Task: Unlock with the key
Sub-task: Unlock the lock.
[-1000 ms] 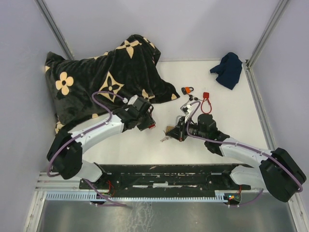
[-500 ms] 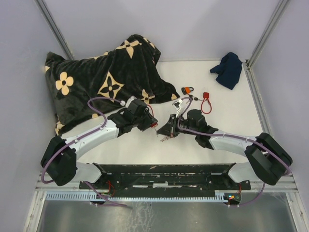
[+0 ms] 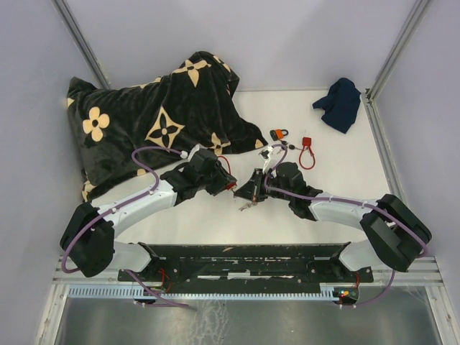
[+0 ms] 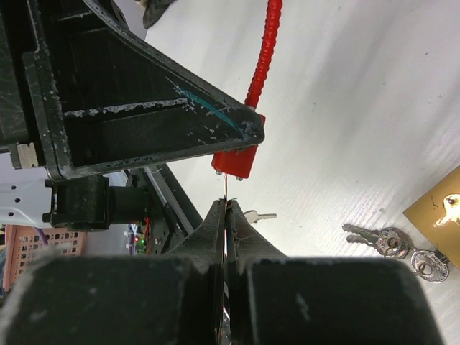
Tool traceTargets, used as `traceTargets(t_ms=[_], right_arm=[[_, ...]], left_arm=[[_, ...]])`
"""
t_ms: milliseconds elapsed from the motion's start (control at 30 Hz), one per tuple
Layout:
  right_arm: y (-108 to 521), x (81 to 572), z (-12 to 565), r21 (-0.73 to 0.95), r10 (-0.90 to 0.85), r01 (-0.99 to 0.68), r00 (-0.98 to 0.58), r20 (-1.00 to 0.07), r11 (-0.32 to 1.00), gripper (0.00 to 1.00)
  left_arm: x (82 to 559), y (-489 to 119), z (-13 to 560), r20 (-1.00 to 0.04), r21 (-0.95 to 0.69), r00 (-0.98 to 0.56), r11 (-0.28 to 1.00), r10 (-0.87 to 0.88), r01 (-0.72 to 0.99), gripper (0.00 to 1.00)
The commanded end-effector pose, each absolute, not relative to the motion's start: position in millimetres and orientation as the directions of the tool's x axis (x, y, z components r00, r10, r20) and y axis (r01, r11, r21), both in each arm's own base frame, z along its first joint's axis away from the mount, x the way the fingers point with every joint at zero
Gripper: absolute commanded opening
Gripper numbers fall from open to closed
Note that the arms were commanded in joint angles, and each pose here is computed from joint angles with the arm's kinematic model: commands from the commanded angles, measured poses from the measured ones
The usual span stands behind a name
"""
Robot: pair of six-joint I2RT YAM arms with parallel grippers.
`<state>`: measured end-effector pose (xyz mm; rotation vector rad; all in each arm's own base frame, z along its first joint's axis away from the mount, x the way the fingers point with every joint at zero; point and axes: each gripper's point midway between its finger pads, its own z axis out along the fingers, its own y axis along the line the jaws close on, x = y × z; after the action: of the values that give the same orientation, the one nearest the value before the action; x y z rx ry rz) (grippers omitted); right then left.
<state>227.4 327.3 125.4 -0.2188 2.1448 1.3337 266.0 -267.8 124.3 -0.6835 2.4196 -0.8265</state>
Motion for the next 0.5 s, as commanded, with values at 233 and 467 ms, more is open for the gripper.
traceTargets(t_ms=[233,467], right_arm=[[332.5,243.1,141.5,0.770,0.236,-0.420,-0.784,-0.575,0.481,0.02],[329.9,244.0,139.6,0.773,0.246,-0.400,-0.788,-0.564,0.493,0.02]], left_arm=[[271.9,-277.0,153.4,-0.256,-0.750,-0.729,0.607,-0.635,-0.264,0.03],[271.3,-275.8,151.7,-0.257,-0.750,-0.727,0.606,-0.637,-0.266,0.03]])
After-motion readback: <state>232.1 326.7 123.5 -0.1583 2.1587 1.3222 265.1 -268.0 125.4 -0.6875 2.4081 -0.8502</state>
